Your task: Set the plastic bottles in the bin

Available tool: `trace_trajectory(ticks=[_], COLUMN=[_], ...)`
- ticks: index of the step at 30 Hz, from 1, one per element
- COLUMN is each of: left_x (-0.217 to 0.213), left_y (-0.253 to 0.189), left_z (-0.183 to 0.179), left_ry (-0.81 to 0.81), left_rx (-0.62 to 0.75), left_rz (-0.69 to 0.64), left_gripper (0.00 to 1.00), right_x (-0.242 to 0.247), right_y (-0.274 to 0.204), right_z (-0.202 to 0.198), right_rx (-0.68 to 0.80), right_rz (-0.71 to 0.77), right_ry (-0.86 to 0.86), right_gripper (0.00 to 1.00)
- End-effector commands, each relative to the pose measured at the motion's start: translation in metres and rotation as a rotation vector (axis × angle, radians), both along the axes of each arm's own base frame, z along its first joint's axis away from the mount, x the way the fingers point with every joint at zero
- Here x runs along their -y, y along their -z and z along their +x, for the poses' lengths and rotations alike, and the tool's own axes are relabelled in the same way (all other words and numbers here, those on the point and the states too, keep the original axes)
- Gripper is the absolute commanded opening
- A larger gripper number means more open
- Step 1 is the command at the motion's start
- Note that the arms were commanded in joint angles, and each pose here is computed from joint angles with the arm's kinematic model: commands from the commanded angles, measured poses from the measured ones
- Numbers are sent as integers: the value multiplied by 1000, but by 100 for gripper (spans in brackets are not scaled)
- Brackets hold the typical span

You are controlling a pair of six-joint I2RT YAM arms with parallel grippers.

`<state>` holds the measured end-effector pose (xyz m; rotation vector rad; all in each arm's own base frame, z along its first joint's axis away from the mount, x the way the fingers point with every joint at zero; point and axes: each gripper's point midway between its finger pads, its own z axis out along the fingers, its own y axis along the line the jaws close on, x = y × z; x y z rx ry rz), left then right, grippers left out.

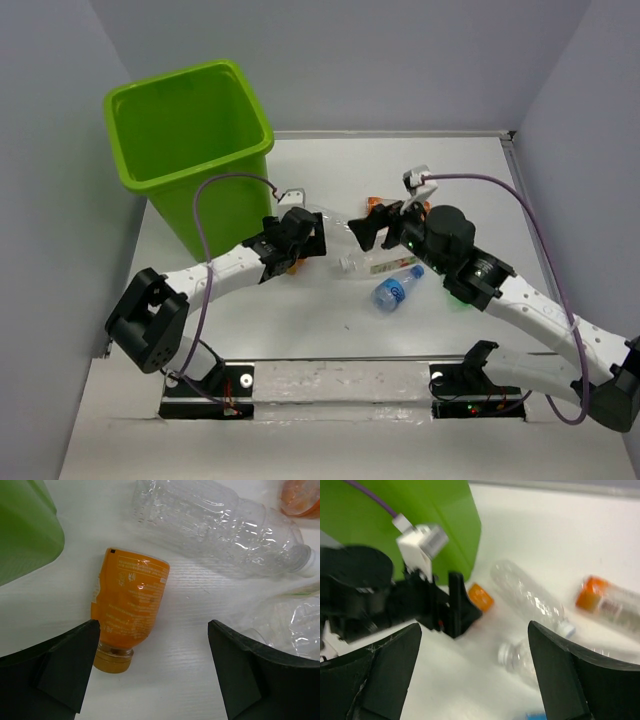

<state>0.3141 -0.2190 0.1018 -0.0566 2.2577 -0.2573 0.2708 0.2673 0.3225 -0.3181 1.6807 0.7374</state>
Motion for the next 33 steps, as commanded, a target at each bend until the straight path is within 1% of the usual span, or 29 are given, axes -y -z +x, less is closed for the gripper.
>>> trace_trajectory(ticks=[1,3,5,6,7,8,10,11,14,17,18,19,21,22,24,25,27,28,29,32,33], left_x=[-12,-16,-14,-15,-15,-15,-15,-14,-11,-10,-10,-9,-9,-7,-4,-4,5,8,9,21,27], left_y=[-16,-7,-4,4,9,13,25,28,41,47,48,49,56,55,58,62,54,51,49,24,7], left_z=[18,23,27,30,31,32,35,35,34,31,30,29,21,18,7,1,-10,-14,-19,-35,-42], left_ry=[-97,-120,-126,-133,-134,-133,-132,-131,-117,-107,-103,-100,-80,-74,-57,-51,-19,-12,0,41,62], left_rx=[90,86,85,72,66,61,41,35,9,2,1,-3,-24,-26,-34,-42,-29,-23,-22,18,43], left_rz=[68,117,142,173,188,202,235,239,249,243,238,231,221,207,194,196,177,167,163,118,87], left_gripper=[99,99,98,98,98,98,96,96,92,86,81,79,75,70,65,64,61,58,58,58,58], right_x=[38,48,62,75,81,87,104,108,119,124,125,125,125,124,120,119,114,113,113,108,105], right_y=[52,82,94,116,126,134,159,167,186,201,208,211,219,221,226,231,233,236,237,241,244], right_z=[-18,-28,-32,-34,-36,-37,-41,-42,-49,-54,-55,-56,-56,-56,-52,-51,-47,-47,-45,-40,-38], right_rx=[-143,-213,-258,-304,-333,-374,-433,-471,-531,-585,-602,-612,-635,-643,-651,-659,-659,-660,-660,-661,-663], right_rz=[7,-25,-18,-63,-76,-56,-101,-85,-105,-100,-115,-116,-120,-123,-125,-135,-116,-109,-103,-75,-64], right_ry=[115,133,194,251,283,331,416,457,522,562,571,578,595,601,604,607,607,612,622,629,629], right_gripper=[93,93,94,95,95,97,100,100,100,100,100,100,100,100,100,100,100,100,100,100,100])
